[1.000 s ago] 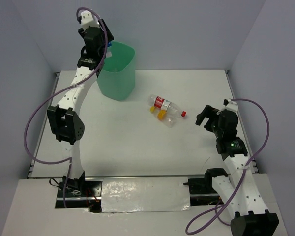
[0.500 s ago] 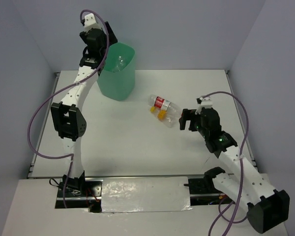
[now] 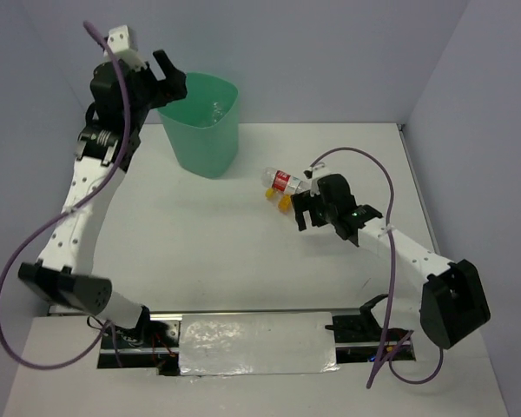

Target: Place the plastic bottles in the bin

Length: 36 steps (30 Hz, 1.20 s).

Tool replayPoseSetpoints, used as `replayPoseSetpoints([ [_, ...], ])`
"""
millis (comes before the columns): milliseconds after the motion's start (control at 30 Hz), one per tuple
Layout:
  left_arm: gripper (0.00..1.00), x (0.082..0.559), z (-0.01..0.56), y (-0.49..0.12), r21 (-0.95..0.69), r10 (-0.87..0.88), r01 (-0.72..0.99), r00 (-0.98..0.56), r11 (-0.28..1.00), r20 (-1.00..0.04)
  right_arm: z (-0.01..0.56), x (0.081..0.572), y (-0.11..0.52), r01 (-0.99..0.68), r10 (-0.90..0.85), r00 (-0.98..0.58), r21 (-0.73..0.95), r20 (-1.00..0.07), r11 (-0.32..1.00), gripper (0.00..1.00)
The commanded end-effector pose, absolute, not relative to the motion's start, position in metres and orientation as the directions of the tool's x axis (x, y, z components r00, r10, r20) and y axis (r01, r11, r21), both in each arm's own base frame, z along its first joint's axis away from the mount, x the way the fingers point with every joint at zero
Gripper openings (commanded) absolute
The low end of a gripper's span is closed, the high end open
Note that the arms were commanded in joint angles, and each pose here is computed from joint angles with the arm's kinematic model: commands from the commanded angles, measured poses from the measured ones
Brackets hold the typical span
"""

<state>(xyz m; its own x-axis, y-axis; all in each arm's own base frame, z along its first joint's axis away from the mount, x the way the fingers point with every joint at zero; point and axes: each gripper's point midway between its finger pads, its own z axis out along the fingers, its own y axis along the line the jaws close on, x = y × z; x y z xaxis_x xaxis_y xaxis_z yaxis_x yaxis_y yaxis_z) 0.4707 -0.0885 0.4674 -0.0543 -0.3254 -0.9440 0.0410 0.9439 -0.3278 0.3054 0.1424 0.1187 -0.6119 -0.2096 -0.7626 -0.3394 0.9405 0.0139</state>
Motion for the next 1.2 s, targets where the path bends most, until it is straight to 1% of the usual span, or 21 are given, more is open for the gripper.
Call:
replayPoseSetpoints([
  [0, 0.99, 0.432, 0.395, -0.097, -0.296, -0.272, 0.062, -0.253, 0.953, -0.928, 0.139, 0.328, 0.165, -0.433, -0.259, -0.521, -0.01, -0.813, 0.901, 1.0],
  [67, 0.99, 0.408, 0.382, -0.094, -0.329, -0.305, 0.049, -0.266, 0.943, -0.915, 0.14, 0.335, 0.172, -0.461, -0.275, -0.499, -0.017, -0.822, 0.887, 1.0],
  [100, 0.99, 0.398, 0.341, -0.094, -0.331, -0.304, 0.023, -0.34, 0.943, -0.89, 0.134, 0.339, 0.174, -0.47, -0.291, -0.503, -0.025, -0.814, 0.882, 1.0],
  [133, 0.99, 0.392, 0.332, -0.094, -0.355, -0.326, 0.021, -0.343, 0.935, -0.881, 0.132, 0.341, 0.178, -0.501, -0.314, -0.494, -0.03, -0.811, 0.865, 1.0],
  [167, 0.99, 0.375, 0.307, -0.094, -0.364, -0.332, 0.013, -0.38, 0.931, -0.863, 0.131, 0.343, 0.184, -0.525, -0.321, -0.485, -0.023, -0.813, 0.851, 1.0],
  [233, 0.99, 0.361, 0.291, -0.097, -0.401, -0.36, 0.023, -0.392, 0.916, -0.847, 0.117, 0.349, 0.188, -0.541, -0.349, -0.502, -0.028, -0.792, 0.841, 1.0],
  [267, 0.99, 0.351, 0.29, -0.098, -0.41, -0.365, 0.04, -0.387, 0.911, -0.847, 0.113, 0.352, 0.188, -0.534, -0.355, -0.51, -0.035, -0.783, 0.845, 1.0],
  [300, 0.99, 0.343, 0.27, -0.098, -0.412, -0.364, 0.028, -0.418, 0.911, -0.832, 0.105, 0.357, 0.187, -0.521, -0.36, -0.528, -0.041, -0.769, 0.852, 1.0],
  [333, 0.99, 0.339, 0.266, -0.096, -0.411, -0.366, 0.019, -0.422, 0.911, -0.83, 0.102, 0.36, 0.186, -0.514, -0.364, -0.533, -0.049, -0.764, 0.856, 1.0],
  [467, 0.99, 0.317, 0.241, -0.081, -0.39, -0.372, -0.061, -0.458, 0.919, -0.807, 0.092, 0.378, 0.176, -0.436, -0.351, -0.544, -0.101, -0.762, 0.894, 1.0],
  [533, 0.99, 0.311, 0.237, -0.08, -0.384, -0.367, -0.06, -0.461, 0.921, -0.808, 0.085, 0.381, 0.174, -0.423, -0.361, -0.573, -0.111, -0.736, 0.899, 1.0],
  [633, 0.99, 0.305, 0.226, -0.077, -0.369, -0.362, -0.081, -0.474, 0.926, -0.803, 0.081, 0.387, 0.183, -0.463, -0.389, -0.575, -0.106, -0.719, 0.88, 1.0],
  [767, 0.99, 0.304, 0.22, -0.077, -0.37, -0.362, -0.084, -0.484, 0.925, -0.797, 0.066, 0.391, 0.191, -0.506, -0.431, -0.615, -0.089, -0.66, 0.858, 0.99],
  [900, 0.99, 0.304, 0.219, -0.073, -0.361, -0.368, -0.111, -0.483, 0.926, -0.794, 0.053, 0.385, 0.193, -0.527, -0.453, -0.648, -0.07, -0.613, 0.847, 0.91],
  [1033, 0.99, 0.305, 0.22, -0.072, -0.362, -0.376, -0.125, -0.483, 0.924, -0.791, 0.044, 0.37, 0.193, -0.532, -0.444, -0.678, -0.027, -0.586, 0.846, 0.89],
  [1100, 0.99, 0.305, 0.22, -0.074, -0.373, -0.38, -0.114, -0.484, 0.921, -0.788, 0.042, 0.363, 0.192, -0.533, -0.441, -0.685, -0.013, -0.58, 0.846, 0.86],
  [1133, 0.99, 0.306, 0.221, -0.076, -0.379, -0.38, -0.105, -0.481, 0.92, -0.79, 0.043, 0.362, 0.193, -0.536, -0.439, -0.682, -0.01, -0.585, 0.844, 0.84],
  [1167, 0.99, 0.306, 0.219, -0.079, -0.384, -0.377, -0.091, -0.489, 0.919, -0.787, 0.045, 0.358, 0.193, -0.545, -0.44, -0.676, 0.0, -0.591, 0.838, 0.79],
])
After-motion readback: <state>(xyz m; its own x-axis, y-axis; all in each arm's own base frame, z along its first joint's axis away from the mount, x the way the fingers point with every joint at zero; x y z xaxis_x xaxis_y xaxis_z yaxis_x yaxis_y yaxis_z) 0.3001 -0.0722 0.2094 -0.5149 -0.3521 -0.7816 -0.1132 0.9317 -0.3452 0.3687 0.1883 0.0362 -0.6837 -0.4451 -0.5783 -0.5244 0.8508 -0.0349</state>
